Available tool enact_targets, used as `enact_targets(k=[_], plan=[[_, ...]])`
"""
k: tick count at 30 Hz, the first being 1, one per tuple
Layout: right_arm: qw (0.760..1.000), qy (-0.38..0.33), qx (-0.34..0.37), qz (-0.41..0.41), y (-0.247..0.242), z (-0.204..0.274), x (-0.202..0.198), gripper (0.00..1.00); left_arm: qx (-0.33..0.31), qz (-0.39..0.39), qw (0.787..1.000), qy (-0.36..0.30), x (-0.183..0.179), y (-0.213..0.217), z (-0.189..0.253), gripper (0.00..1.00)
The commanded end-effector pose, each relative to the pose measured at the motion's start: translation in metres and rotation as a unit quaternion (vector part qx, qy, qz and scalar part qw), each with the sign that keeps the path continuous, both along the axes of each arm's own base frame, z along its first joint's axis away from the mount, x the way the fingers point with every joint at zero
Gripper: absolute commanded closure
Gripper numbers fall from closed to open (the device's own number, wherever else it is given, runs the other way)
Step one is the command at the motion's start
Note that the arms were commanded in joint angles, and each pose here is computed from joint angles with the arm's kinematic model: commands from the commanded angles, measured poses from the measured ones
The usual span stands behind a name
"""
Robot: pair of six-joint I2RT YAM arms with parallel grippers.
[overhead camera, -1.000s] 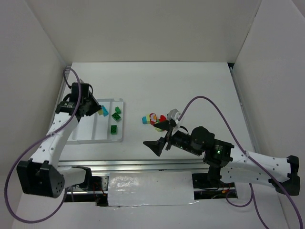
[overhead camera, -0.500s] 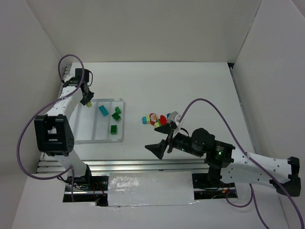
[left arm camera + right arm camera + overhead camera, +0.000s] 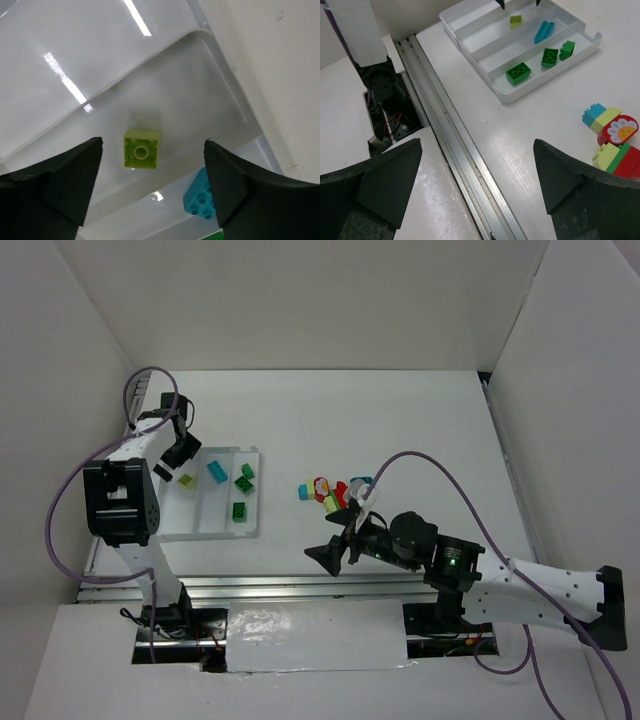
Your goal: Sort the legos into containers by color
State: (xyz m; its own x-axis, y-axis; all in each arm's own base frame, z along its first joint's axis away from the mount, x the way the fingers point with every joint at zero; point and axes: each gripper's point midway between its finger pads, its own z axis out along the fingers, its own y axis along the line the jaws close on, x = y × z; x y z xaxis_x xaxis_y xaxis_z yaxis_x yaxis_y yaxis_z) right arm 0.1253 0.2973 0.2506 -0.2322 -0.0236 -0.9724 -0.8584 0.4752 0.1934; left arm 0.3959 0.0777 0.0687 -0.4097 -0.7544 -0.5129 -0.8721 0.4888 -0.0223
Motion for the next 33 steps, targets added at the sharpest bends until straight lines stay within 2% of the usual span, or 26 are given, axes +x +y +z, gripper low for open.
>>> enact_targets(k=[1,5,6,7,8,9,11,12,15,18,19,20,24,27,33], plan=[[1.000,0.011,0.007,-0.026,0.003,0.005,0.010,0.00,0.007,0.019,1.000,-0.012,-0.001,0.006,0.009,0.01],[0.997,0.039,-0.018,-0.070,0.007,-0.011,0.027,0.00,0.010,0.017,0.999,-0.039,-0.005,0.006,0.036,0.01],[0.993,0.046,-0.019,-0.106,0.003,-0.008,0.044,0.00,0.011,0.005,0.998,-0.058,-0.006,0.004,0.055,0.01],[0.987,0.080,-0.045,-0.132,0.006,-0.030,0.056,0.00,0.009,-0.005,0.997,-0.073,-0.006,0.002,0.066,0.01],[0.979,0.106,-0.077,-0.159,0.000,-0.046,0.065,0.00,0.000,-0.030,0.996,-0.078,-0.010,-0.005,0.073,0.00],[0.968,0.124,-0.075,-0.203,-0.009,-0.042,0.089,0.00,0.001,-0.047,0.992,-0.113,-0.014,-0.010,0.100,0.00],[0.940,0.185,-0.116,-0.263,-0.019,-0.073,0.110,0.00,-0.006,-0.103,0.984,-0.142,-0.020,-0.025,0.118,0.00],[0.923,0.207,-0.134,-0.294,-0.029,-0.090,0.125,0.00,-0.003,-0.125,0.977,-0.176,-0.027,-0.031,0.143,0.00],[0.904,0.224,-0.165,-0.325,-0.037,-0.104,0.140,0.00,-0.017,-0.214,0.957,-0.197,-0.045,-0.055,0.168,0.01],[0.878,0.243,-0.210,-0.355,-0.047,-0.122,0.151,0.00,-0.020,-0.292,0.936,-0.195,-0.070,-0.075,0.175,0.00],[0.875,0.249,-0.216,-0.355,-0.047,-0.126,0.155,0.00,-0.027,-0.309,0.932,-0.186,-0.079,-0.080,0.164,0.00],[0.872,0.255,-0.229,-0.349,-0.043,-0.135,0.158,0.00,-0.027,-0.336,0.920,-0.200,-0.089,-0.086,0.170,0.00],[0.876,0.263,-0.255,-0.312,-0.033,-0.154,0.162,0.00,-0.031,-0.382,0.898,-0.215,-0.112,-0.098,0.155,0.00],[0.876,0.263,-0.257,-0.312,-0.029,-0.162,0.169,0.00,-0.034,-0.383,0.900,-0.207,-0.122,-0.099,0.132,0.01],[0.868,0.279,-0.262,-0.315,-0.029,-0.178,0.181,0.00,-0.048,-0.406,0.890,-0.201,-0.122,-0.110,0.130,0.01]])
